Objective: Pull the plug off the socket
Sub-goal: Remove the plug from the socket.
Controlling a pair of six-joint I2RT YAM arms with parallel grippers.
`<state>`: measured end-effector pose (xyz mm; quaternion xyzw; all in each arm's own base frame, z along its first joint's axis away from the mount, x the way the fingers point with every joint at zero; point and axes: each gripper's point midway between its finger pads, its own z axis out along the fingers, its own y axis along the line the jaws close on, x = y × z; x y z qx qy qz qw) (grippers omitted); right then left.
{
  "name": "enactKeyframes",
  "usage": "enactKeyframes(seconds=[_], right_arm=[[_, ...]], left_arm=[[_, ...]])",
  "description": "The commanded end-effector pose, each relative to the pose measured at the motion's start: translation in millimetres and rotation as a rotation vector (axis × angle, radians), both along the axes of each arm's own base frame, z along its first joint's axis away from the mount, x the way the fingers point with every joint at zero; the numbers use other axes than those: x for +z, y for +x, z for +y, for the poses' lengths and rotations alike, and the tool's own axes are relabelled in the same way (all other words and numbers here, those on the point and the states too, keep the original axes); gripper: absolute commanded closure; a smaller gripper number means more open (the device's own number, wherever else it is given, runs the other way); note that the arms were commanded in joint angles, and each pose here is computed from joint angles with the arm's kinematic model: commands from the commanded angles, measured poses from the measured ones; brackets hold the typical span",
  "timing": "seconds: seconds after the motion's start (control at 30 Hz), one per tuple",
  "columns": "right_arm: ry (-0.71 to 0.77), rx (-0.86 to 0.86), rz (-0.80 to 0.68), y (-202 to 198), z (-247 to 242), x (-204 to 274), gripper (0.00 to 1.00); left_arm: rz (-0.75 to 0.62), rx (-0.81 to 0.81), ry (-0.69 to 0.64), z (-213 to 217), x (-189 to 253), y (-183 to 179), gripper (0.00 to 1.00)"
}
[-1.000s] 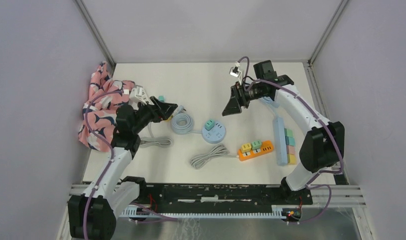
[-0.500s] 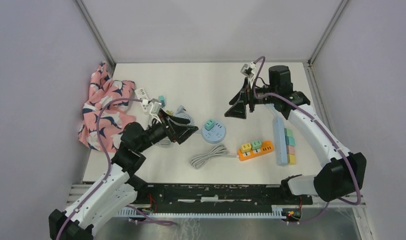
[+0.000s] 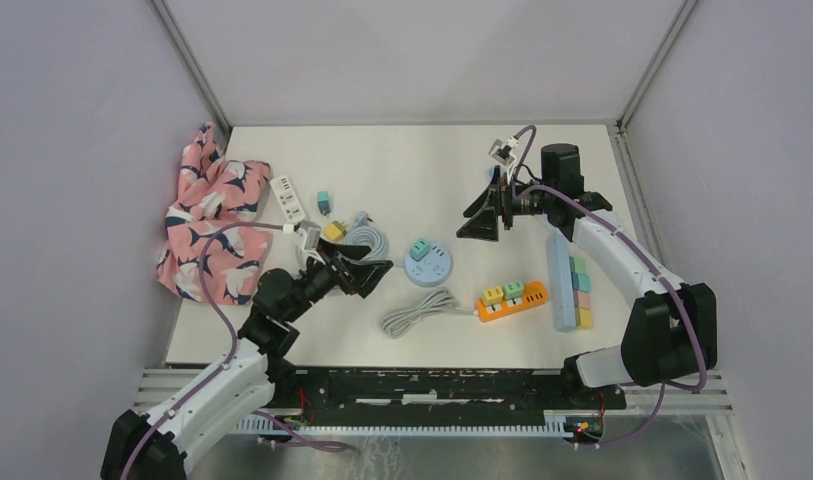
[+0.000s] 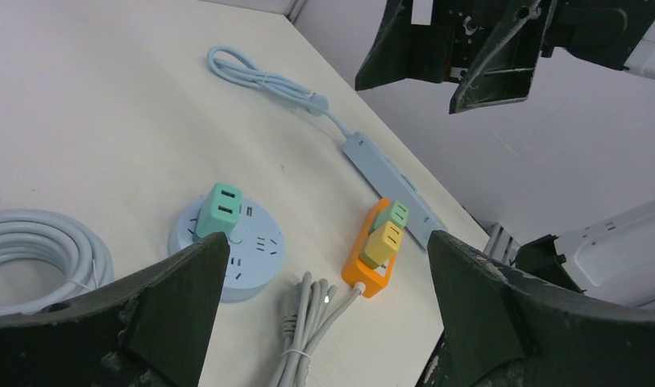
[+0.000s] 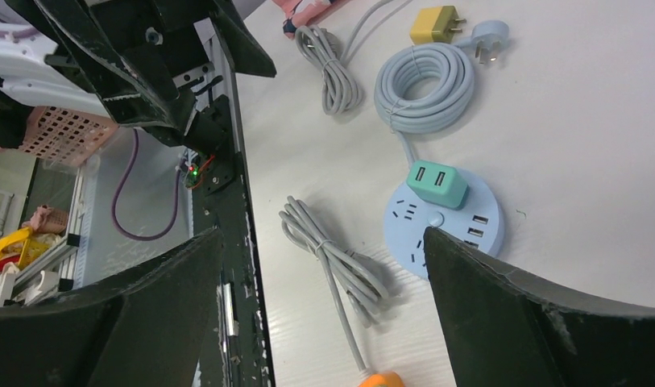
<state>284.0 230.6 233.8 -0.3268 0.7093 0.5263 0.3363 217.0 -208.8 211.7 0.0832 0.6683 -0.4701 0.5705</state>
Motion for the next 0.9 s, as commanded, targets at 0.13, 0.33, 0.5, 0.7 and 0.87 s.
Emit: enactKeyframes(seconds=[0.13, 0.33, 0.5, 0.7, 0.87], right_arm=[[-0.012, 0.045, -0.071, -1, -8, -2, 0.0], [-0.04, -0.008, -0.057, 8, -9, -3, 0.0], [-0.069, -0.057, -0.052, 15, -12, -5, 0.0], [-0.086, -0.095, -0.051, 20, -17, -5, 0.0], [-0.082, -0.105, -0.056, 21, -20, -1, 0.0]], left_arm=[[-0.019, -0.019, 0.21, -21, 16, 28, 0.01], [0.148, 0.188, 0.466, -24, -19, 53, 0.04], [0.273, 0.322, 0.746, -35, -54, 69, 0.05], [0.315, 0.266, 0.951, -56, -86, 79, 0.08], [0.275, 0.157, 0.981, -81, -96, 86, 0.22]])
